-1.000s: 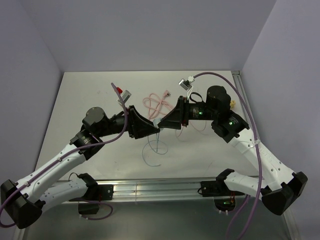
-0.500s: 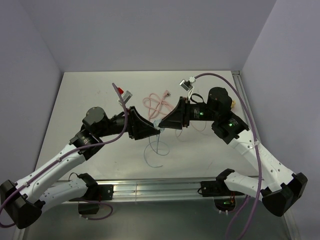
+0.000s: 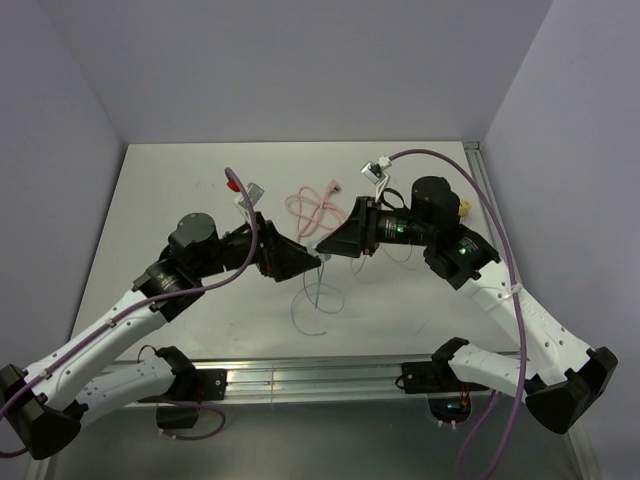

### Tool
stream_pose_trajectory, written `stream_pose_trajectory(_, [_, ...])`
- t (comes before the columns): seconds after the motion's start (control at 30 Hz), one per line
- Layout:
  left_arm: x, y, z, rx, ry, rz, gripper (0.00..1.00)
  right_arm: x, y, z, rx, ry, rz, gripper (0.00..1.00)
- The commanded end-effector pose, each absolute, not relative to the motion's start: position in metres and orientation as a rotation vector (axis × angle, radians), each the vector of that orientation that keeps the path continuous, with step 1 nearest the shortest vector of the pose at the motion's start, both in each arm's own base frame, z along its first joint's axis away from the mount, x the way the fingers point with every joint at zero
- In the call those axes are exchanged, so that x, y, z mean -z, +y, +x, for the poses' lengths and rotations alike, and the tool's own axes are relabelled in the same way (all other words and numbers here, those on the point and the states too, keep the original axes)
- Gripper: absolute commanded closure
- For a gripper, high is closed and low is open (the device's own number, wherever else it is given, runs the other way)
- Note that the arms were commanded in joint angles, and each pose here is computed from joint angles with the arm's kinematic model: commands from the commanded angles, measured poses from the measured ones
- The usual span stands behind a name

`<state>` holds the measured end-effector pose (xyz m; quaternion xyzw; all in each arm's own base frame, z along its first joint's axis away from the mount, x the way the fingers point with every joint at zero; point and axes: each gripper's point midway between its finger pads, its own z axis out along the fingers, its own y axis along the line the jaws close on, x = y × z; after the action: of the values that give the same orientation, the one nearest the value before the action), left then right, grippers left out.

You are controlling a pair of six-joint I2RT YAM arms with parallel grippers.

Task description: Insert the plug

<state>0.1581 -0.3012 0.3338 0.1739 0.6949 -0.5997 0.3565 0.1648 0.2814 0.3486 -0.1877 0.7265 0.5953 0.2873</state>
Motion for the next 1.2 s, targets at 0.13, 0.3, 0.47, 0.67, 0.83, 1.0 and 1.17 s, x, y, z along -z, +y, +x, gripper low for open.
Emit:
stream_pose_trajectory(0.13, [-0.326, -0.251, 0.190, 1.153, 1.828, 0.258, 0.01, -0.341, 0.262, 0.197, -1.286, 2.081, -0.279, 1.00])
stream_pose_trajectory(0.3, [-0.346, -0.268, 0.183, 1.239, 1.769, 0.373, 0.08, -0.319, 0.235, 0.228, -1.019, 2.216, 0.048, 1.00])
stream_pose_trajectory(0.47, [-0.353, -0.290, 0.187, 1.269, 1.719, 0.417, 0.16, -0.320, 0.234, 0.230, -0.997, 2.233, 0.175, 1.00])
stream_pose_trajectory(0.67, [-0.352, -0.311, 0.197, 1.299, 1.700, 0.407, 0.19, -0.325, 0.235, 0.226, -1.028, 2.213, 0.229, 1.00])
stream_pose_trajectory(0.83, [-0.350, -0.322, 0.207, 1.291, 1.718, 0.383, 0.27, -0.331, 0.236, 0.224, -1.027, 2.200, 0.231, 1.00])
stream_pose_trajectory(1.0, [-0.350, -0.334, 0.211, 1.321, 1.720, 0.380, 0.37, -0.329, 0.236, 0.223, -1.017, 2.202, 0.238, 1.00])
stream_pose_trajectory(1.17, [-0.350, -0.343, 0.213, 1.349, 1.721, 0.375, 0.46, -0.330, 0.239, 0.221, -1.031, 2.193, 0.243, 1.00])
